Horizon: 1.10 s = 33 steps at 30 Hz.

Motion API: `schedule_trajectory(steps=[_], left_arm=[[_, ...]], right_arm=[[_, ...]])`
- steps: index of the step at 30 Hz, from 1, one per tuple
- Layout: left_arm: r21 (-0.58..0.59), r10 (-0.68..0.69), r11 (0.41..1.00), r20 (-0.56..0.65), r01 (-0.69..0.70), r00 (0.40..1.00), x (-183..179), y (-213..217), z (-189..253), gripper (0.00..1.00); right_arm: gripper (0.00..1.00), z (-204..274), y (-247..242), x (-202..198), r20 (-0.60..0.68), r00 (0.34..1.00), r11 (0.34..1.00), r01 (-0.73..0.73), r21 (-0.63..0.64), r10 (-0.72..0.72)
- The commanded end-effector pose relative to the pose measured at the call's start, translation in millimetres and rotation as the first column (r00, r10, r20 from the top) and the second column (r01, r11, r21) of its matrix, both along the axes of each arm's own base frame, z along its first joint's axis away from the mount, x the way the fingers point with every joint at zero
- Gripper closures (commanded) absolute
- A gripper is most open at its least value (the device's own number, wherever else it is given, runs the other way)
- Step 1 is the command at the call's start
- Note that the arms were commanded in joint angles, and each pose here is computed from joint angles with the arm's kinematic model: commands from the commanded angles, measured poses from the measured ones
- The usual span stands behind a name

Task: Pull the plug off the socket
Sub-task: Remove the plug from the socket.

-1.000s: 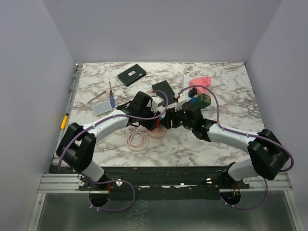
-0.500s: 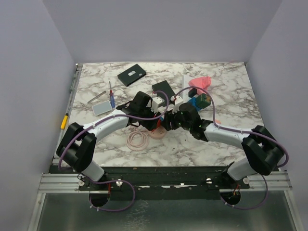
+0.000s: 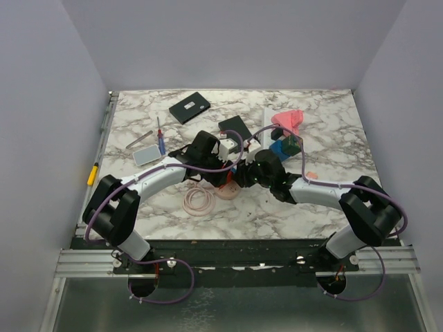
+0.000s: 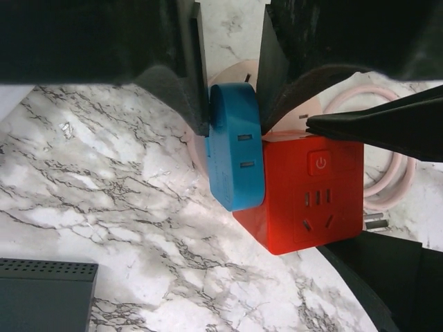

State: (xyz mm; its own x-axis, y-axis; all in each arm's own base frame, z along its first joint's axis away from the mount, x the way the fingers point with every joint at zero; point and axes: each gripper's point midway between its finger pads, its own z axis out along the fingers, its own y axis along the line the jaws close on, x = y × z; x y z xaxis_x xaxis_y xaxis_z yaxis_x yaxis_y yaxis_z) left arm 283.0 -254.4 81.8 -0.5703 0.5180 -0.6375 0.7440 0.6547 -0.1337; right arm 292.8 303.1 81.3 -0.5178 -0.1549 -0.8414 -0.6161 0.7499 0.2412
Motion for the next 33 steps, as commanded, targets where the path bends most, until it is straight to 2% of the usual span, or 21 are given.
schedule_trajectory(steps=[1,9,10,23,33], left_arm=[[0.026,-0.032,0.999,-0.073,0.034,0.997,-12.3,-1.9,-19.3,0.82],[0.048,-0.021,0.999,-0.066,0.025,0.998,-10.0,1.5,-23.0,0.82],[0.05,-0.02,0.998,-0.066,0.024,0.998,-9.8,1.8,-23.6,0.82],[0.081,0.003,0.997,-0.079,0.003,0.997,-6.7,5.2,-33.8,0.89],[0.092,0.013,0.996,-0.084,-0.005,0.996,-5.9,6.4,-37.5,0.94]], right_arm=[[0.69,-7.5,-4.4,1.1,0.026,0.999,1.0,0.018,-0.012,-0.018],[0.98,-15.8,-26.6,8.2,0.046,0.988,0.988,0.146,-0.041,-0.144],[1.0,-15.5,-27.7,9.1,0.048,0.987,0.987,0.154,-0.041,-0.152],[1.0,4.6,-19.5,-0.5,0.09,0.992,0.996,0.091,0.026,-0.093],[1.0,-0.1,-1.5,-12.6,0.173,0.982,0.991,0.09,-0.102,-0.072]])
